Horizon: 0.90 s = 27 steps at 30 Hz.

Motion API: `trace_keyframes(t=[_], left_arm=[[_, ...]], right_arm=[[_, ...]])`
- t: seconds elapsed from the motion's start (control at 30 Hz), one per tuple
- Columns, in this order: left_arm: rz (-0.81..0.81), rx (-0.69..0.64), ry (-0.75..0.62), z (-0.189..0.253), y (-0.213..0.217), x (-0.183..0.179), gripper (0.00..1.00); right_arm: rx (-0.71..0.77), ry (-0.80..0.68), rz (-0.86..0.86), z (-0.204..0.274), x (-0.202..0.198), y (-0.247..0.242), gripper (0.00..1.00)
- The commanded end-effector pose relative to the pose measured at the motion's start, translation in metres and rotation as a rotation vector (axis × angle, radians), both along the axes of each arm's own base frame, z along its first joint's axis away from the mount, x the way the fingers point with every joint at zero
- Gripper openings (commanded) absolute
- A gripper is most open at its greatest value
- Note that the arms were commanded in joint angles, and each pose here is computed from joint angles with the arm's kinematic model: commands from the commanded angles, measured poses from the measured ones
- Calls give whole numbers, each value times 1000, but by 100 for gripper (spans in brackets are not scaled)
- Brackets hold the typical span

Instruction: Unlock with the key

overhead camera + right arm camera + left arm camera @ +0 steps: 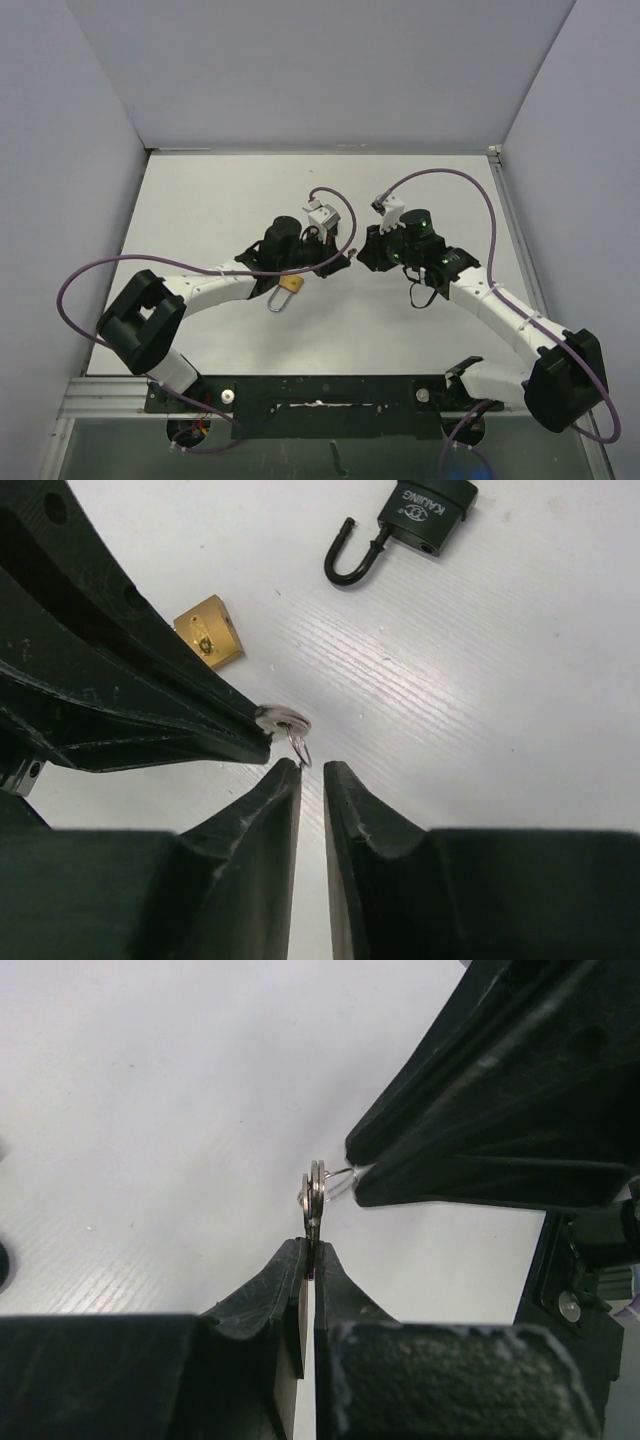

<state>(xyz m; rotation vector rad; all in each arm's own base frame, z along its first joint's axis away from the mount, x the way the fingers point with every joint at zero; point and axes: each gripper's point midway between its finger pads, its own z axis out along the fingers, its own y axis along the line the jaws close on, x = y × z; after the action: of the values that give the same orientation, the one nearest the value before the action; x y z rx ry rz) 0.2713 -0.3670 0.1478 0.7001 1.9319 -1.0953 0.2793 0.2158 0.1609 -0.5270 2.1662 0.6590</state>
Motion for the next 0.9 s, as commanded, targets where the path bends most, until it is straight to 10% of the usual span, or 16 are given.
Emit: trace_keyframes(t=[0.0,0.27,0.87], left_arm=[[59,-15,-91,22,12,17,0],[-2,-23,-99,20,8,10,0],[-101,-87,-119,31,-4,-6,0]], right_arm=[[22,-91,-62,31,9,-8,30],[92,-102,-10,46,7,3,49],[139,-48,30,38,17,23,51]])
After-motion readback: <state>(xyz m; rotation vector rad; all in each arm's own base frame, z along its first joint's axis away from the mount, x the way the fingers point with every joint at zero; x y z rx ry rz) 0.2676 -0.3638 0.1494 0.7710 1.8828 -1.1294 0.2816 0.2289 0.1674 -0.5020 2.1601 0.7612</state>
